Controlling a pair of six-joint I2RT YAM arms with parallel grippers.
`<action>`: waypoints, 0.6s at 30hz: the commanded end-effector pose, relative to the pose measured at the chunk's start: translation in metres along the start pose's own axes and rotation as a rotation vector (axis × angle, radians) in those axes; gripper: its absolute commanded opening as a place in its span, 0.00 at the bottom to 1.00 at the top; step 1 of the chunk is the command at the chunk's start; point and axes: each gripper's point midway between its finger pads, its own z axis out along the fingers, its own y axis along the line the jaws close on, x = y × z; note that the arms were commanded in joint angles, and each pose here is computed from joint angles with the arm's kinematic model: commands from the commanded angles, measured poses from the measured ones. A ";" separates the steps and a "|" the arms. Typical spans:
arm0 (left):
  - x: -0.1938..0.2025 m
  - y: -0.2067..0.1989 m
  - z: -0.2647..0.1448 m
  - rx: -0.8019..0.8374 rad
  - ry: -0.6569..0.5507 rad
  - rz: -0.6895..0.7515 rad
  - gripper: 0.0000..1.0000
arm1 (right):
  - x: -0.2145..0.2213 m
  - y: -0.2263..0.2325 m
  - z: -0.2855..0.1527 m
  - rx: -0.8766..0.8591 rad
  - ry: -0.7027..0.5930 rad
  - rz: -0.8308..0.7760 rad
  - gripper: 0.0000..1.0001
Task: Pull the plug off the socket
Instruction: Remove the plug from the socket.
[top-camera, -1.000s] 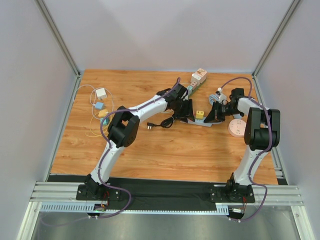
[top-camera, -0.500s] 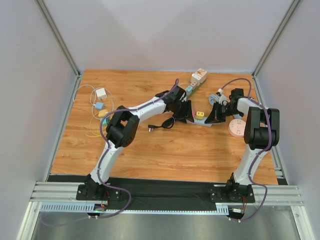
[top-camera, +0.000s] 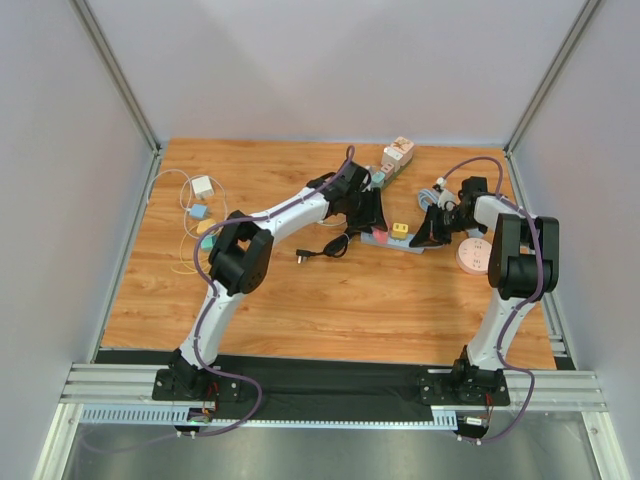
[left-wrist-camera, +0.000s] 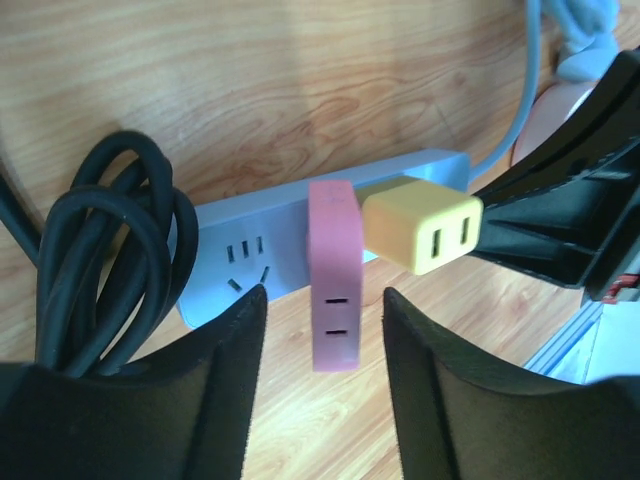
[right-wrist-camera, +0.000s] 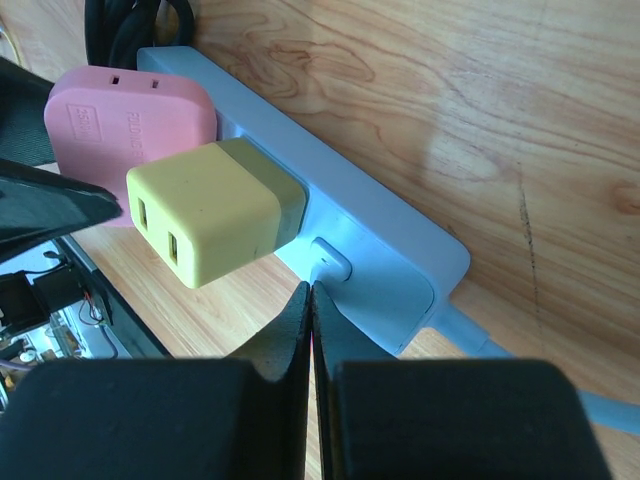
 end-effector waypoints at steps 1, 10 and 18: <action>-0.019 -0.013 -0.006 0.010 -0.052 0.006 0.55 | -0.011 -0.013 0.004 0.062 -0.030 -0.021 0.00; -0.015 -0.014 0.002 0.031 -0.023 0.002 0.43 | -0.010 -0.023 0.006 0.118 -0.035 -0.014 0.00; -0.006 -0.018 0.005 0.039 0.007 0.021 0.42 | -0.009 -0.022 0.010 0.151 -0.029 -0.004 0.00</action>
